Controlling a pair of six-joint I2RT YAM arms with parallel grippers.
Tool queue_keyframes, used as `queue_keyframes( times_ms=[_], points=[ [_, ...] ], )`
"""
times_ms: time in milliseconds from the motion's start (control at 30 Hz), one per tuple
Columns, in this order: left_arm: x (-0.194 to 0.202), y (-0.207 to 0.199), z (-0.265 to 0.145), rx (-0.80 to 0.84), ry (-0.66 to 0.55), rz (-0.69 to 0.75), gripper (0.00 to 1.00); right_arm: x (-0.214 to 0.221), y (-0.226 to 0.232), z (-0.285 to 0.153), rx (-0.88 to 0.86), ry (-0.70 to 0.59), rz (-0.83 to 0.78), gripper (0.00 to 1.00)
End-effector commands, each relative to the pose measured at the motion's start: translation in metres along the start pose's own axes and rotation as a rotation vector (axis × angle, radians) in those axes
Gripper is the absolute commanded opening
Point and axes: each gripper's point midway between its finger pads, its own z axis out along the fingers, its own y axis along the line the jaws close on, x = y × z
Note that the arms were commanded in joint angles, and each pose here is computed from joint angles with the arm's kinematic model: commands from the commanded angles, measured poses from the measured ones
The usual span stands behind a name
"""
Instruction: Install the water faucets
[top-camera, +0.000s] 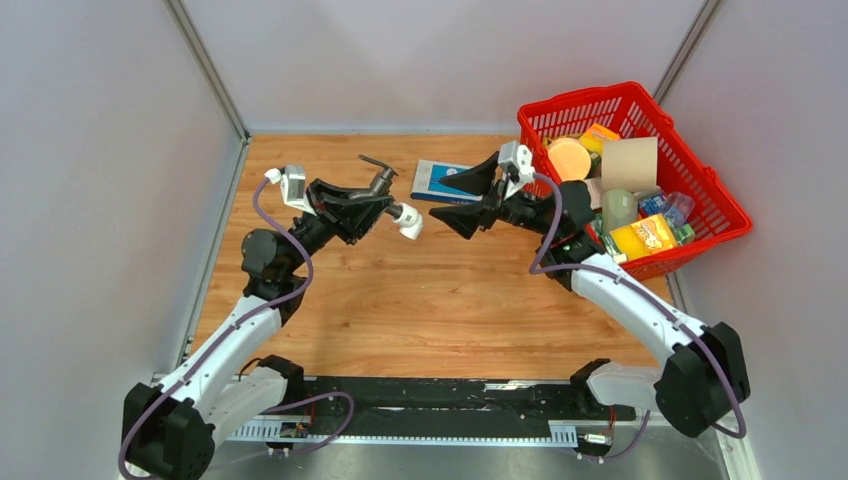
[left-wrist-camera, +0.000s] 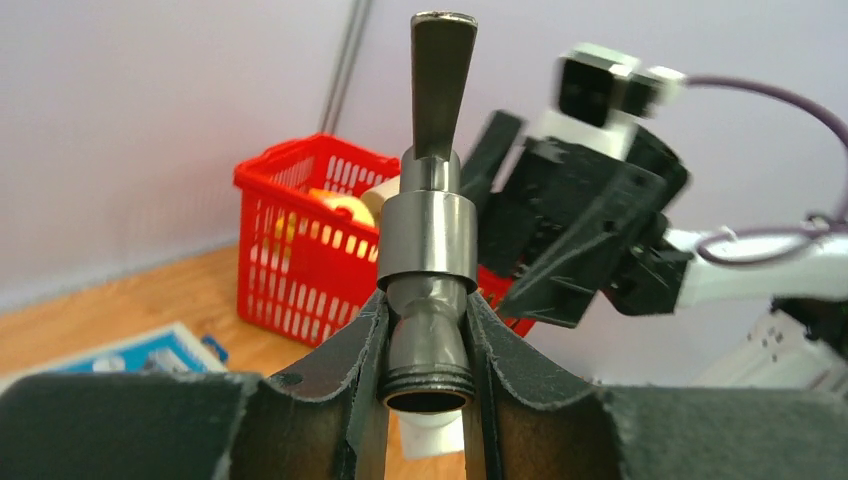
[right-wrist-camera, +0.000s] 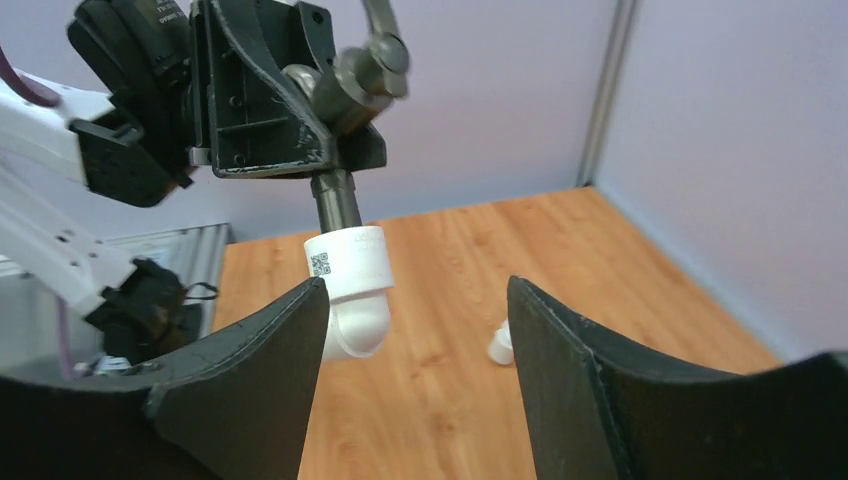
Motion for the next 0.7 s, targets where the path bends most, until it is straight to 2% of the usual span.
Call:
queue_keyframes(
  times_ms=[0,267,433,667],
  points=[
    [-0.007,0.031,-0.001,-0.265,-0.008,-0.215,0.0,-0.012,-0.008,-0.007,0.114,-0.04,-0.306,0.71],
    [-0.008,0.054,-0.012,-0.514,-0.019,-0.448,0.0,0.01,0.027,0.01,0.137,-0.011,-0.683,0.77],
    [-0.007,0.058,-0.015,-0.565,-0.022,-0.509,0.0,0.023,0.053,0.022,0.164,0.007,-0.848,0.79],
    [-0.008,0.049,-0.01,-0.53,-0.006,-0.556,0.0,0.045,0.041,0.031,0.255,0.092,-1.022,0.82]
  ],
)
